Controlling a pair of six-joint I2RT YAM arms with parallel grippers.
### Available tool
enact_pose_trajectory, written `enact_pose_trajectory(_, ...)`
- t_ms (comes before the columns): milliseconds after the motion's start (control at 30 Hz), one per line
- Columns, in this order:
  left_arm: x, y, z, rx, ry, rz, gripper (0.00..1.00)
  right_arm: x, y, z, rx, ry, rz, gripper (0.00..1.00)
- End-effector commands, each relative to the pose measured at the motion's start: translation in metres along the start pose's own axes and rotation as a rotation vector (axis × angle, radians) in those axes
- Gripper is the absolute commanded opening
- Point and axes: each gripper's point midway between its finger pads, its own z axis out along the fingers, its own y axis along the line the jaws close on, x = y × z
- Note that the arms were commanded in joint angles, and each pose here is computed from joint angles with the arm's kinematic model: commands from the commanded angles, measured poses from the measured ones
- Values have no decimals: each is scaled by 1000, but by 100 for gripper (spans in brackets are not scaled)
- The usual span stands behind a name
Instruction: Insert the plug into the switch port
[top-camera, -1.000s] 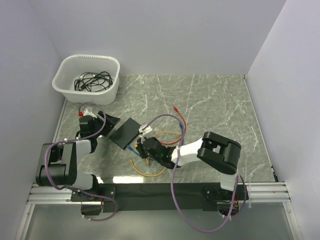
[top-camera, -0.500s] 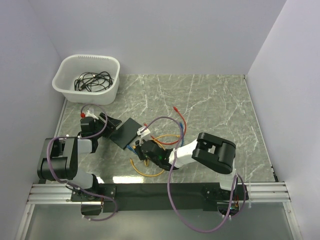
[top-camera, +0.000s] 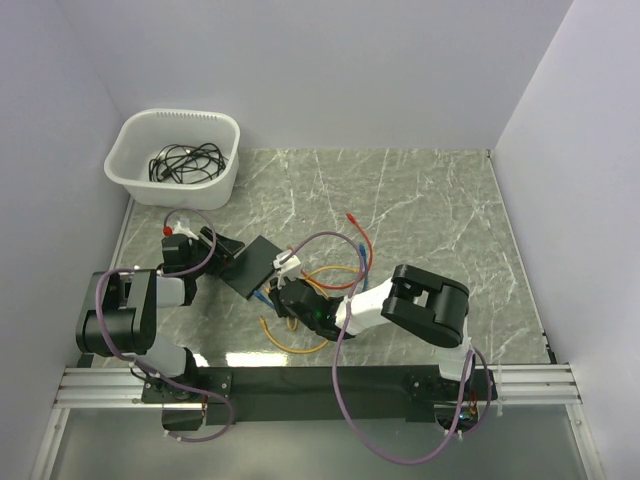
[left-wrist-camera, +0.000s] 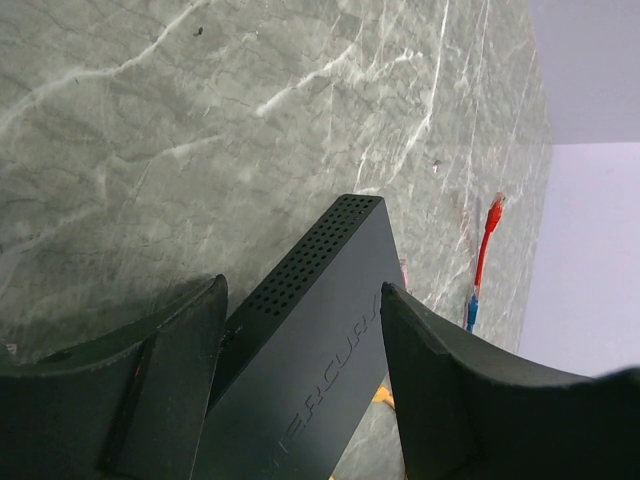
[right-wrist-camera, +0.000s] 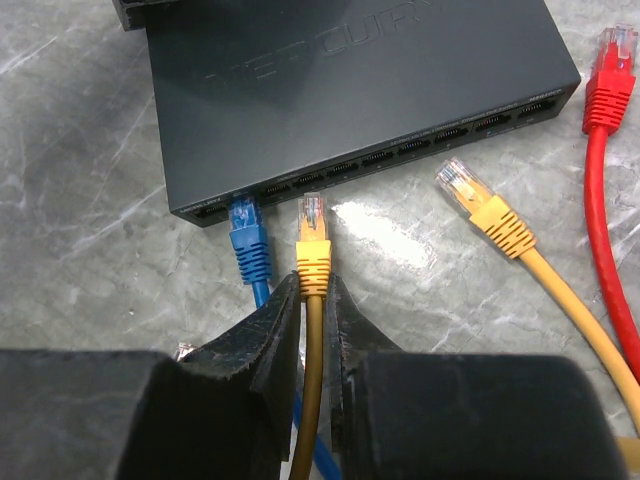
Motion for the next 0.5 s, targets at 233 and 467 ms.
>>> enact_pose_trajectory(233,-4,-11,2,56,-5,34,68,-9,-4,9,49,-35,-23,0)
enact_pose_trajectory(467,-1,-10,5,52,4,34,67,-15,-3,11,60,-48,-41,0)
